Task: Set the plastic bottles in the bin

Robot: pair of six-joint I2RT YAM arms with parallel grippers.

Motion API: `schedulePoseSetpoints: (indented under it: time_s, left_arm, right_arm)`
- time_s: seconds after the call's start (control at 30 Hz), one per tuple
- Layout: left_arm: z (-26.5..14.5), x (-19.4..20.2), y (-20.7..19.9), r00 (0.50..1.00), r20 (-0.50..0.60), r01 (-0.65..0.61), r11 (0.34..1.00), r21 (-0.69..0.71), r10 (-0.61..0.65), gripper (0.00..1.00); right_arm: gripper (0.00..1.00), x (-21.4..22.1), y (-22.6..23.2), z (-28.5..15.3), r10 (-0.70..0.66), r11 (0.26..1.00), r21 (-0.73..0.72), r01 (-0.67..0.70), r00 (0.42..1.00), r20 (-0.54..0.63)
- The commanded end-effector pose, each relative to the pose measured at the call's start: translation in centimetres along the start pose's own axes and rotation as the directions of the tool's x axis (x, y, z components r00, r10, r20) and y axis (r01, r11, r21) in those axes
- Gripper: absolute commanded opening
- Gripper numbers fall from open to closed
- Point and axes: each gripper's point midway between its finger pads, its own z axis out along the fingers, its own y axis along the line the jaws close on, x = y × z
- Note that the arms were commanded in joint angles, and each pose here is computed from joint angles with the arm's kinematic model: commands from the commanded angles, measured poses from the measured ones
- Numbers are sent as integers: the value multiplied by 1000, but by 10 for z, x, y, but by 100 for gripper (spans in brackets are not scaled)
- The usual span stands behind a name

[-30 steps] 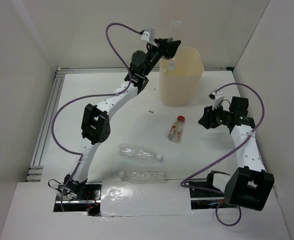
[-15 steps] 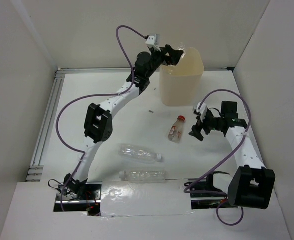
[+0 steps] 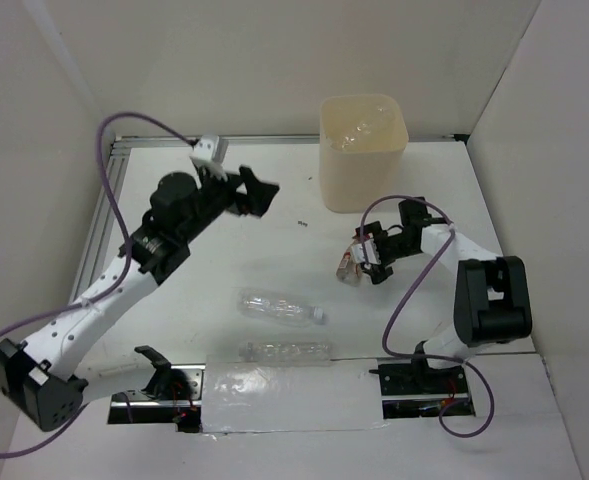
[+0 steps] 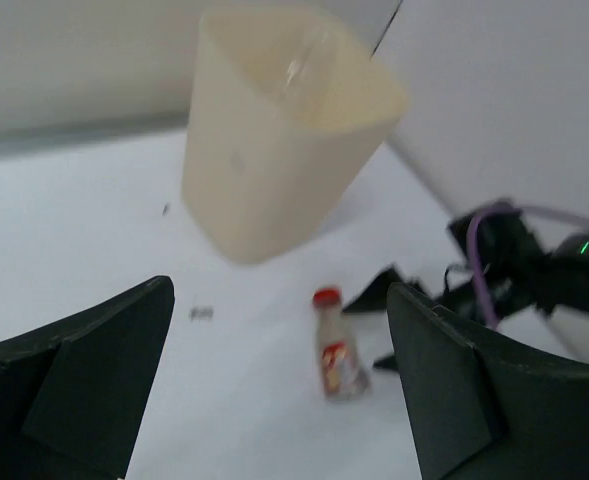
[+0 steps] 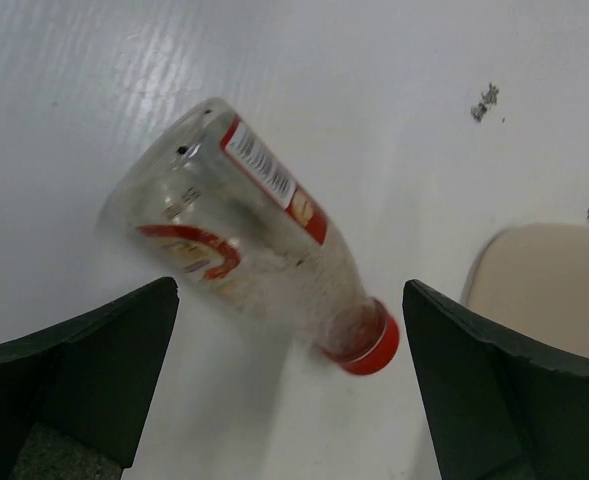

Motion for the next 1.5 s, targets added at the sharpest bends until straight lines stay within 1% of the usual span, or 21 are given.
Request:
schedulePoseSetpoints:
  time_s: [0.0, 0.2, 0.3, 0.43, 0.47, 0.57, 0.7, 0.73, 0.8, 0.83, 0.87, 0.9, 0.93, 0.97, 1.03, 1.07, 1.17, 1.27, 1.37, 1.43, 1.47]
  left_arm:
    - [-47, 138, 57, 934, -357, -70, 981, -183, 0, 100]
    - [-107, 169, 54, 877, -471, -158, 983, -88, 99, 100]
    - [-118, 169, 49, 862, -465, -231, 973, -6, 201, 100]
    - [-126, 169, 37, 852, -400, -309, 941, 136, 337, 100]
    - [-128, 169, 34, 854, -379, -318, 934, 164, 357, 100]
    - [-130, 174, 18, 850, -307, -344, 892, 294, 428, 100]
    - [-129, 189, 7, 836, -306, -328, 862, 387, 456, 100]
    - [-129, 196, 5, 825, -316, -326, 853, 408, 467, 100]
    - [-124, 202, 2, 805, -328, -336, 836, 434, 494, 100]
    - [-118, 213, 5, 782, -361, -337, 832, 441, 508, 100]
    - [-115, 215, 0, 773, -358, -340, 819, 463, 524, 100]
    - [-114, 222, 1, 755, -373, -346, 811, 472, 540, 100]
    - [-106, 227, 3, 733, -379, -368, 798, 478, 565, 100]
    - [-105, 233, -1, 721, -374, -372, 782, 501, 583, 100]
    - [-98, 235, -3, 706, -352, -401, 757, 516, 615, 100]
    - [-93, 242, 3, 685, -364, -415, 749, 517, 631, 100]
    - [-81, 247, 6, 662, -349, -456, 726, 516, 664, 100]
    - [-66, 251, 11, 635, -341, -490, 703, 516, 693, 100]
    - [-58, 261, 14, 608, -358, -491, 690, 532, 709, 100]
    - [-55, 265, 15, 598, -363, -492, 684, 538, 715, 100]
    - [-54, 269, 17, 586, -367, -493, 677, 546, 722, 100]
  right_arm:
    - [100, -4, -42, 18, -398, 917, -23, 398, 917, -9]
    - [98, 4, -35, 59, -521, 826, -233, 514, 853, 33]
    - [86, 13, 2, 64, -484, 777, -407, 480, 869, 101]
    - [62, 4, 13, 62, -423, 778, -451, 438, 895, 139]
    - [48, -3, 12, 57, -410, 781, -450, 432, 899, 150]
    - [30, -43, -17, 38, -355, 845, -356, 398, 917, 182]
    - [16, -137, -84, 4, -245, 949, -123, 291, 924, 295]
    - [16, -164, -95, -8, -155, 975, -103, 195, 938, 309]
    - [15, -211, -150, -31, -184, 983, 60, 174, 914, 362]
    - [14, -226, -163, -40, 23, 998, 49, -45, 924, 381]
    - [12, -248, -181, -55, 28, 989, 120, -83, 915, 403]
    - [12, -259, -224, -74, -53, 953, 295, -72, 917, 396]
    - [12, -267, -237, -87, 19, 931, 322, -174, 902, 430]
    - [14, -275, -254, -101, 7, 903, 384, -193, 900, 437]
    - [16, -267, -293, -121, 41, 816, 510, -273, 907, 419]
    - [16, -246, -306, -121, 134, 778, 510, -367, 890, 436]
    - [19, -200, -339, -139, 248, 658, 568, -494, 855, 456]
    - [23, -163, -354, -147, 315, 600, 578, -553, 828, 465]
    - [29, -117, -361, -122, 419, 596, 518, -614, 787, 452]
    - [34, -112, -366, -121, 442, 594, 496, -634, 772, 457]
    - [45, -104, -367, -119, 457, 582, 493, -647, 762, 460]
